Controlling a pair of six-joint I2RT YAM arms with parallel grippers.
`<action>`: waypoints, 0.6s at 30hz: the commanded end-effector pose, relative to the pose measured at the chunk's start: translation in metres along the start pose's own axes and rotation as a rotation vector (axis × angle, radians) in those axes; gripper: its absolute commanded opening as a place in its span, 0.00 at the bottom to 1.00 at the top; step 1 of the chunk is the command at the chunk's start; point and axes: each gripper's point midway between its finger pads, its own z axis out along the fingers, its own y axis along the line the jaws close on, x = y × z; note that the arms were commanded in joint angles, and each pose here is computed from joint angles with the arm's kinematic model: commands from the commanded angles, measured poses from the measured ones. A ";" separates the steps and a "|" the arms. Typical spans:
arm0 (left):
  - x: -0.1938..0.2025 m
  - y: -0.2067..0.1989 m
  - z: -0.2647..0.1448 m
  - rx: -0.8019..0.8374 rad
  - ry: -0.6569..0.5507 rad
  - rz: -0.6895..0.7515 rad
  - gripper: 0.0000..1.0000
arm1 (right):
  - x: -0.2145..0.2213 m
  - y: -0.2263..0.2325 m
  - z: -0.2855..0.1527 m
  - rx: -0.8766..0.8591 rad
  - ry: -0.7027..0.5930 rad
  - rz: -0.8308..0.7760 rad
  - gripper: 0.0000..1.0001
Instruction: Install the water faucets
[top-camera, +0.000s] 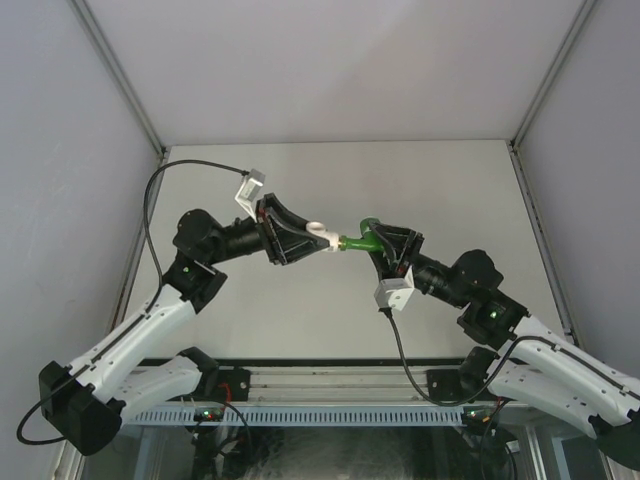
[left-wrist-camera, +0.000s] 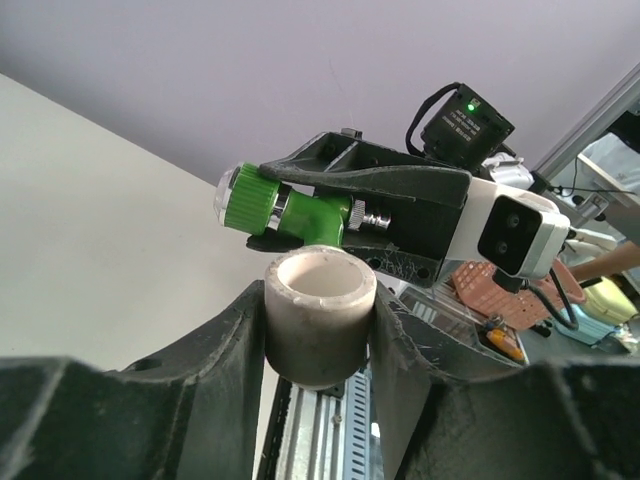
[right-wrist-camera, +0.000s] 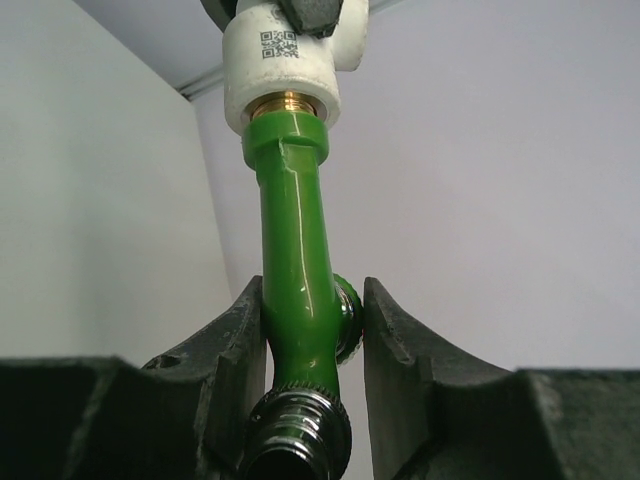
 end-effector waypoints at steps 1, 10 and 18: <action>-0.010 -0.007 0.006 0.019 -0.014 -0.008 0.48 | -0.030 -0.029 0.001 0.067 -0.090 -0.034 0.00; -0.006 -0.001 0.009 0.007 0.017 -0.045 0.26 | -0.025 -0.030 0.000 0.087 -0.054 -0.010 0.00; -0.004 -0.002 0.007 -0.009 0.042 -0.047 0.73 | -0.018 -0.036 -0.001 0.137 -0.013 -0.001 0.00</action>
